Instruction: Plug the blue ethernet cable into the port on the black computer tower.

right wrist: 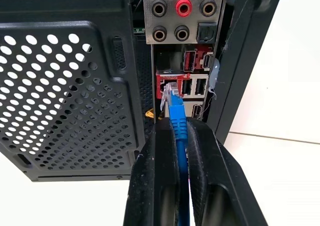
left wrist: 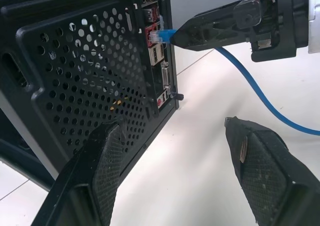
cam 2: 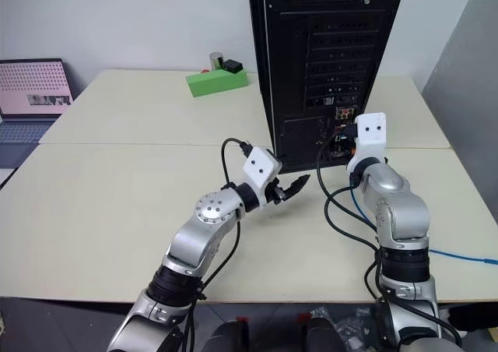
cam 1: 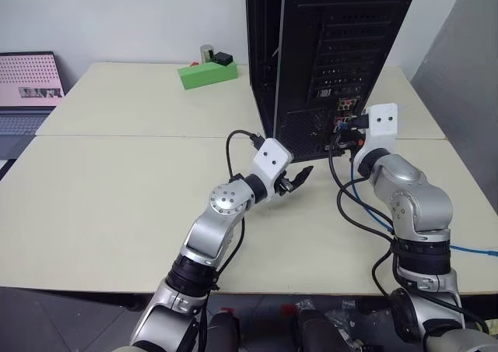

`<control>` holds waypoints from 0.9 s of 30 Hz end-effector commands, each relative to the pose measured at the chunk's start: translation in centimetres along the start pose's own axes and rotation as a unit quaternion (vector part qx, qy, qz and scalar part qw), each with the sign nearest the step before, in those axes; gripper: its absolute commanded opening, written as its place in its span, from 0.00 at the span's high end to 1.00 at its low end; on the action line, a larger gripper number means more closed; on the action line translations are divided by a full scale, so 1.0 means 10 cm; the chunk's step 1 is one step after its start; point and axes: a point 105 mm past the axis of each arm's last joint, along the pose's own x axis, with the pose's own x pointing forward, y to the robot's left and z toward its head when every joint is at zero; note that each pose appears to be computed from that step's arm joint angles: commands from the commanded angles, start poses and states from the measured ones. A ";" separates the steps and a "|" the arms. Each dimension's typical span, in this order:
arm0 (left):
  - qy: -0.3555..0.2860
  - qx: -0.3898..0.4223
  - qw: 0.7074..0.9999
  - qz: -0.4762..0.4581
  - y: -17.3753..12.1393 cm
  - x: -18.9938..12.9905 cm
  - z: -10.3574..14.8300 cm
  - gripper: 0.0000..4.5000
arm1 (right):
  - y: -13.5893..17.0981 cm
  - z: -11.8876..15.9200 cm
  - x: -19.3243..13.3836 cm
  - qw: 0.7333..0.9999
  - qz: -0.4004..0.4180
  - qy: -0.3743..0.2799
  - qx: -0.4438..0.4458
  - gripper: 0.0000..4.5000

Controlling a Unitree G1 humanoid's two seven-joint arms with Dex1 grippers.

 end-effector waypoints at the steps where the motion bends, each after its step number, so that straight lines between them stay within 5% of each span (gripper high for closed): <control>1: -0.029 0.015 0.999 -0.002 -0.02 0.01 0.15 0.26 | 0.04 0.22 -0.01 0.999 0.009 -0.039 -0.012 1.00; 27: -0.033 0.015 0.999 -0.002 -0.03 0.03 0.16 0.26 | 0.08 0.20 0.03 0.999 0.007 -0.036 -0.002 1.00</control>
